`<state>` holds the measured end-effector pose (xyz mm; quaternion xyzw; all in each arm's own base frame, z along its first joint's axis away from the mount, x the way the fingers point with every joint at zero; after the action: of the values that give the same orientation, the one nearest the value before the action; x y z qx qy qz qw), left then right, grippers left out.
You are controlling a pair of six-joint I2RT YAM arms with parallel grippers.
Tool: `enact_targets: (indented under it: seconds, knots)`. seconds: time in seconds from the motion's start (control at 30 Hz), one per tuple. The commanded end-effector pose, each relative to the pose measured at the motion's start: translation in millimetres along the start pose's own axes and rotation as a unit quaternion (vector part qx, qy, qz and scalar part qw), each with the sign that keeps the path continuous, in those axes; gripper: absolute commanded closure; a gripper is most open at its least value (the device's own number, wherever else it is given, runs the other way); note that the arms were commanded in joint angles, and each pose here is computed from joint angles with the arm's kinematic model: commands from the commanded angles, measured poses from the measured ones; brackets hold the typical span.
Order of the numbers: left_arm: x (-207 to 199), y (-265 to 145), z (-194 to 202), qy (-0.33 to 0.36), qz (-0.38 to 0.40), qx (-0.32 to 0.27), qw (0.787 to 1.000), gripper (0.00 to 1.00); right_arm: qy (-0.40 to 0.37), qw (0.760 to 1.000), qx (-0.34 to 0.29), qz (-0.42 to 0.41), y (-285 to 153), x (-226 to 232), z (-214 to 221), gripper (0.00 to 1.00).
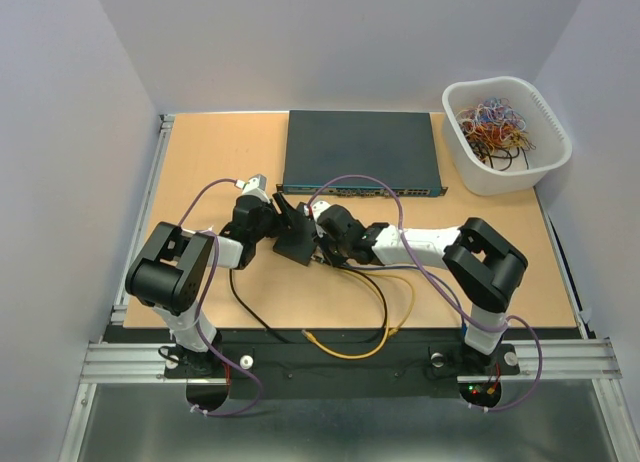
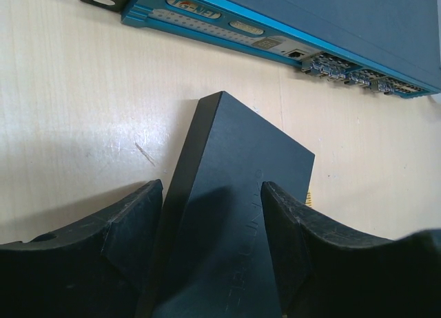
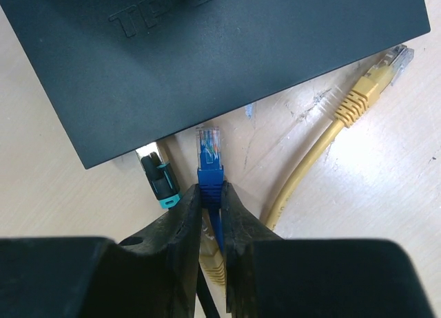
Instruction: Insert the plug into the switch port
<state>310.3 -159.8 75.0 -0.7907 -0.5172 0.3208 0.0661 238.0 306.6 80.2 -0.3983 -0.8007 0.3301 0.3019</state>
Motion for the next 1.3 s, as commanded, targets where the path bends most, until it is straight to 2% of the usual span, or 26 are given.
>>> enact_targets:
  seconds: [0.0,0.33,0.57,0.9,1.27]
  knots:
    - [0,4,-9,0.014,0.002,-0.014,1.0,0.31,0.005,1.0,-0.028,0.007,-12,9,-17,1.0]
    - [1,7,-5,0.016,0.002,-0.008,1.0,0.33,0.003,0.999,-0.036,-0.003,-7,17,-33,1.0]
    - [-1,6,-4,0.017,0.007,-0.007,1.0,0.33,0.003,1.0,-0.018,-0.012,1,19,-26,0.99]
    - [0,6,-3,0.018,0.004,-0.005,1.0,0.34,0.016,0.999,-0.022,0.036,-8,1,-9,1.0]
    - [0,4,-3,0.019,0.006,-0.005,1.0,0.34,0.012,1.0,-0.013,0.019,-4,6,-10,1.0]
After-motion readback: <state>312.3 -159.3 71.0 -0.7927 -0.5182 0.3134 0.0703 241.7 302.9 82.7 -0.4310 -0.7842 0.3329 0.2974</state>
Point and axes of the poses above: each gripper's point midway between its finger pads, its own y axis out along the fingers, its own x axis along the line the jaws close on, z = x × y, the point moved 7 cm from there along -y, back along the fingers, and after that the axes turned 15 degrees about y, right-handed, at the moved point
